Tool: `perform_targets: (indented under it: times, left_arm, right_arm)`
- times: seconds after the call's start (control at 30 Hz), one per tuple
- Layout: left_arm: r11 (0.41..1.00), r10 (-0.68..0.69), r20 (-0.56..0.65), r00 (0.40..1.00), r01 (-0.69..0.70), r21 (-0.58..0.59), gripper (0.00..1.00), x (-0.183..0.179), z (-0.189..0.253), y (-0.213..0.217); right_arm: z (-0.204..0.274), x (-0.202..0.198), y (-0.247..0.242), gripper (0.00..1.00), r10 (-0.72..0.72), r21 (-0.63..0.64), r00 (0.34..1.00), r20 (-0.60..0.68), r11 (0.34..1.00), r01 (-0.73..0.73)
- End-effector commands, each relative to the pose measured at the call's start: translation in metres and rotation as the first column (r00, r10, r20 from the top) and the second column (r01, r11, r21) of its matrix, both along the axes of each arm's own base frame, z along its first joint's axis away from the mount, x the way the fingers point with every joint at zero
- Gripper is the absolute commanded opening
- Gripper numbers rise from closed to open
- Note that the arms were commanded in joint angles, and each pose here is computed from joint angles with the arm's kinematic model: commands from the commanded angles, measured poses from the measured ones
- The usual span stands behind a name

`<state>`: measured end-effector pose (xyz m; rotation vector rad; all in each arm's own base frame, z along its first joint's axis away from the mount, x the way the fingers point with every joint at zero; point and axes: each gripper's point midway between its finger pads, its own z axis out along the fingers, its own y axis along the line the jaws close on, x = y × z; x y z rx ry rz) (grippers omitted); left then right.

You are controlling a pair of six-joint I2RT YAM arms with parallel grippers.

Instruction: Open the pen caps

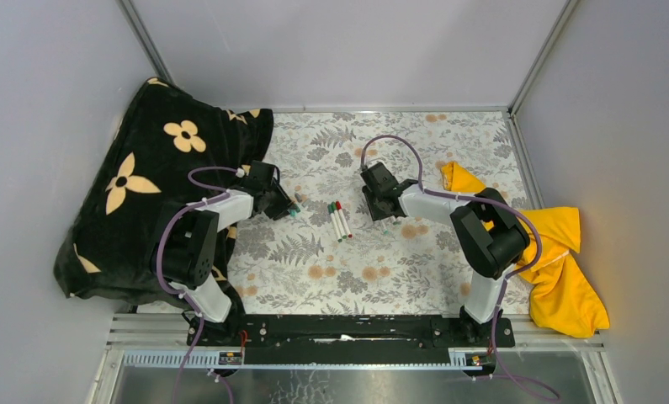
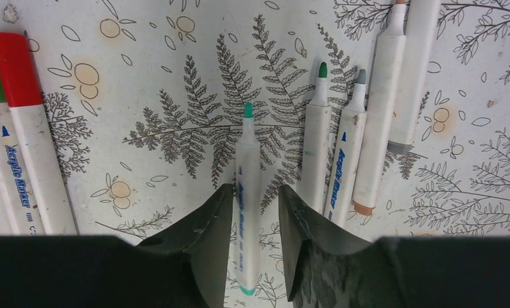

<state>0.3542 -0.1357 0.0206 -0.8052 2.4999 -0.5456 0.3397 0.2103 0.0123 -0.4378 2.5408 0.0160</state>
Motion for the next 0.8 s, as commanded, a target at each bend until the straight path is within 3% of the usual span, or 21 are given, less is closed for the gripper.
perform_targets:
  times: [0.0, 0.43, 0.77]
  left_arm:
    - [1.000, 0.014, 0.050, 0.999, -0.014, 0.000, 0.40, 0.007, 0.007, -0.001]
    - [1.000, 0.028, 0.105, 0.994, -0.028, -0.001, 0.50, 0.011, 0.032, 0.001]
    - [0.999, 0.035, 0.164, 0.986, -0.035, -0.006, 0.51, 0.008, 0.058, 0.004]
  right_arm:
    - [0.006, 0.011, -0.004, 0.40, -0.017, -0.028, 1.000, 0.024, 0.999, 0.017]
    - [0.075, 0.013, 0.022, 0.44, 0.081, 0.044, 0.980, 0.179, 0.995, -0.090]
    - [0.064, -0.014, 0.073, 0.45, 0.181, 0.126, 0.977, 0.109, 0.973, -0.194]
